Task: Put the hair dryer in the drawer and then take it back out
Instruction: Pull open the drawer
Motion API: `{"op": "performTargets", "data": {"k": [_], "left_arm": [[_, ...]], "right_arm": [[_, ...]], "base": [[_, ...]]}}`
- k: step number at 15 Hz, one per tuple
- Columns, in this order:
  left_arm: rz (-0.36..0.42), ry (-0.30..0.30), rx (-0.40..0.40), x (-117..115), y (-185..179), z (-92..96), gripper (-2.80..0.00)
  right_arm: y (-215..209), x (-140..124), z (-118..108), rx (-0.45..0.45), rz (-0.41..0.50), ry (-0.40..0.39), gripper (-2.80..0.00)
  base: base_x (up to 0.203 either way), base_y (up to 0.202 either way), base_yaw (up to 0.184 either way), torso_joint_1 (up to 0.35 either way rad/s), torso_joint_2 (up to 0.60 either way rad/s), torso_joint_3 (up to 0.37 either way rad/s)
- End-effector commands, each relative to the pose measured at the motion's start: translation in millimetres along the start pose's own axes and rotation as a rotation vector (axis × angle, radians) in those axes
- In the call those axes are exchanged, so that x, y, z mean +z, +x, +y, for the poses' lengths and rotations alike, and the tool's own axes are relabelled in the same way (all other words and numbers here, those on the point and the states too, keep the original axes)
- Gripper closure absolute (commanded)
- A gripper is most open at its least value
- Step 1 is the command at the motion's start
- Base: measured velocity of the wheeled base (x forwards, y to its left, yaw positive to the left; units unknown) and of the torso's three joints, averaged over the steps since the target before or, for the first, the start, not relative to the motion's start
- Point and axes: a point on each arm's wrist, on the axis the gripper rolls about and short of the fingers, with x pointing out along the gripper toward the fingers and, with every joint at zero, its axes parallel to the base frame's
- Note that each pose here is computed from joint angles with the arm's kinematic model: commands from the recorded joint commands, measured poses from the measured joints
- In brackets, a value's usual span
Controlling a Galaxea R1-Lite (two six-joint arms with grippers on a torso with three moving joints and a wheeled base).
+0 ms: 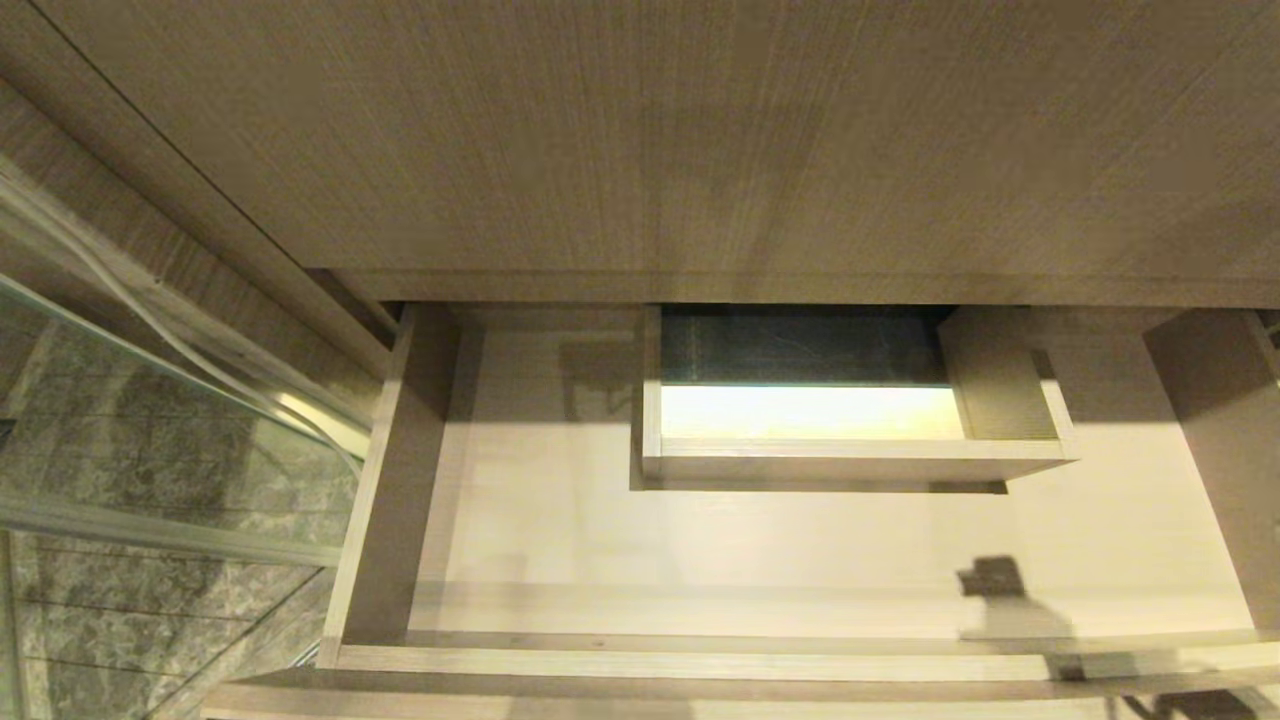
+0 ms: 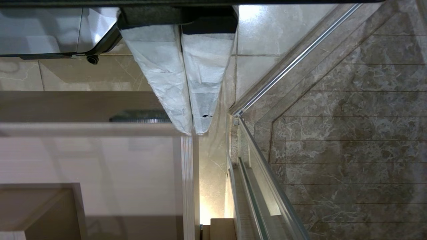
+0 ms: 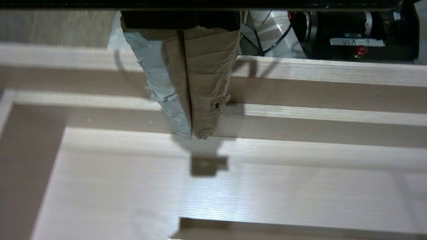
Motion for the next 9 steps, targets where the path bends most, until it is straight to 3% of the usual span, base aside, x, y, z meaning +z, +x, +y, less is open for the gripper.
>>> {"op": "performTargets", "data": {"k": [1,5,7,9], "left_arm": [[0.0,0.0,-0.001,0,0,0.0,0.0],[0.001,0.0,-0.001,0,0,0.0,0.0],[0.0,0.0,-0.001,0,0,0.0,0.0],[0.001,0.0,-0.001,0,0,0.0,0.0]], "right_arm": [[-21,-28,6,-0.029,-0.059,0.005,0.0],[-22,-103,14,-0.162,-0.135,0.002,0.0],[-16,-135,17,-0.179,-0.153,0.015,0.0],[-19,-150,19,-0.185,-0.225,0.032,0.0]], "base": [[0.0,0.0,0.0,0.0,0.0,0.0],[0.0,0.0,0.0,0.0,0.0,0.0],[0.0,0.0,0.0,0.0,0.0,0.0],[0.0,0.0,0.0,0.0,0.0,0.0]]}}
